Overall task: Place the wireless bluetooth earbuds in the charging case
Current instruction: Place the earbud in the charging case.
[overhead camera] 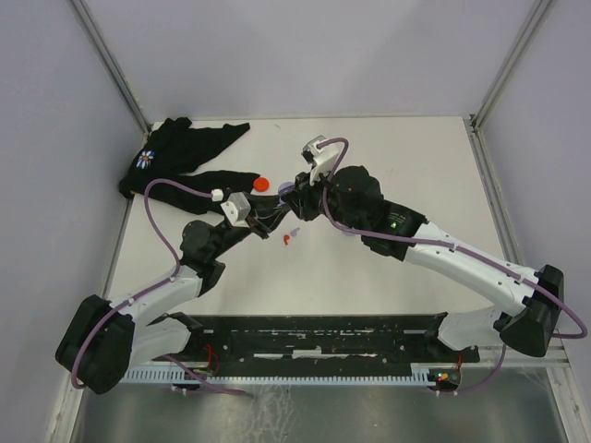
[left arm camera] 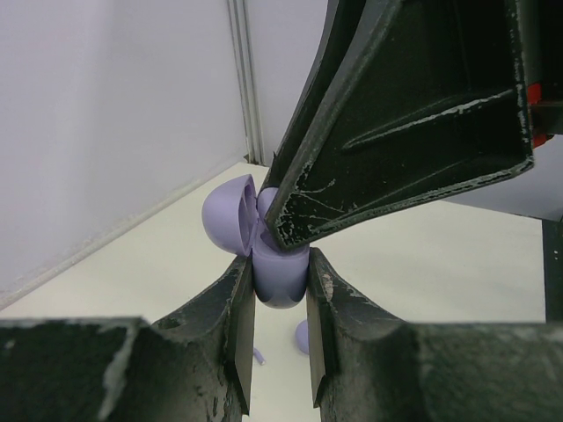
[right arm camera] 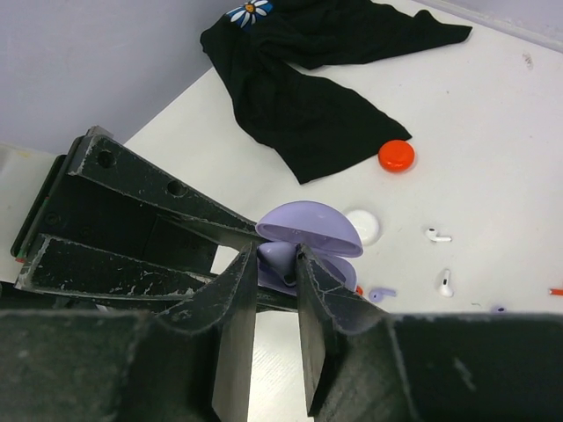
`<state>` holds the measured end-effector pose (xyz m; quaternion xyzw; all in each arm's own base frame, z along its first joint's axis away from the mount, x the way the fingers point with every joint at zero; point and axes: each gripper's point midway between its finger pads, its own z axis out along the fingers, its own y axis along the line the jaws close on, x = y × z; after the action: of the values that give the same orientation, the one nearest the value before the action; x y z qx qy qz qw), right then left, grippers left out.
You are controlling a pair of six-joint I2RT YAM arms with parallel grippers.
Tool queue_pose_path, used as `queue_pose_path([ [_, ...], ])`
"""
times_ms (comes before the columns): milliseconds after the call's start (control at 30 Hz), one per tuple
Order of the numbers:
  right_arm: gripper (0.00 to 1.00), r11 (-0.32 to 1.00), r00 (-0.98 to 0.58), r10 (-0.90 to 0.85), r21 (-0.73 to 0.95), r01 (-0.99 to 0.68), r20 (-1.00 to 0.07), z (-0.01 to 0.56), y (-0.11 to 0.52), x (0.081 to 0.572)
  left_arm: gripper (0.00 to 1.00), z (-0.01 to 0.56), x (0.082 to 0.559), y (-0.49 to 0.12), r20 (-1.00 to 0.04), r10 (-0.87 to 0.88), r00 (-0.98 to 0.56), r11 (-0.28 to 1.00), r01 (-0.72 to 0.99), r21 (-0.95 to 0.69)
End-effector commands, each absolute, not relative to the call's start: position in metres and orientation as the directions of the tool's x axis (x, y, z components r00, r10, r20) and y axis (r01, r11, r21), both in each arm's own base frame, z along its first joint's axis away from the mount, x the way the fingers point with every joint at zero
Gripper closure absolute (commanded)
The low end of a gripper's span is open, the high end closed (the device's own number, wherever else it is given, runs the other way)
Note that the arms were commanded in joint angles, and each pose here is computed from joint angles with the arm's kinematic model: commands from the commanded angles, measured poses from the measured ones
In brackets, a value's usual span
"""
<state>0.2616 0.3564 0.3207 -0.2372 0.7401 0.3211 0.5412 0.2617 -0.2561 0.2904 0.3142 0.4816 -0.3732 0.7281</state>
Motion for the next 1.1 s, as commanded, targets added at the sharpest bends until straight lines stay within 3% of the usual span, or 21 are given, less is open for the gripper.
queue_pose_path([
  [0,0.64,0.676,-0.272,0.05,0.233,-0.699,-0.961,0.349,0.356,0.259,0.97,0.317,0.263,-0.254,-0.906,-0.294,0.306,0.538,0.836,0.107],
  [167,0.46,0.695,-0.237,0.054,0.207,-0.689,-0.97,0.37,0.342,0.257,0.97,0.309,0.267,-0.251,-0.917,-0.285,0.28,0.559,0.826,0.078],
  [333,0.38,0.757,-0.231,-0.004,0.148,-0.637,-0.973,0.375,0.314,0.262,0.97,0.298,0.275,-0.247,-0.942,-0.254,0.219,0.594,0.804,0.027],
  [633,0.35,0.872,-0.483,-0.15,0.115,-0.475,-0.862,0.319,0.244,0.285,0.97,0.278,0.27,-0.227,-0.966,-0.214,0.143,0.655,0.755,-0.033],
  [1067,0.34,0.978,-0.761,-0.114,0.063,-0.2,-0.638,0.198,0.151,0.333,0.97,0.261,0.257,-0.202,-0.978,-0.056,0.199,0.707,0.7,0.102],
])
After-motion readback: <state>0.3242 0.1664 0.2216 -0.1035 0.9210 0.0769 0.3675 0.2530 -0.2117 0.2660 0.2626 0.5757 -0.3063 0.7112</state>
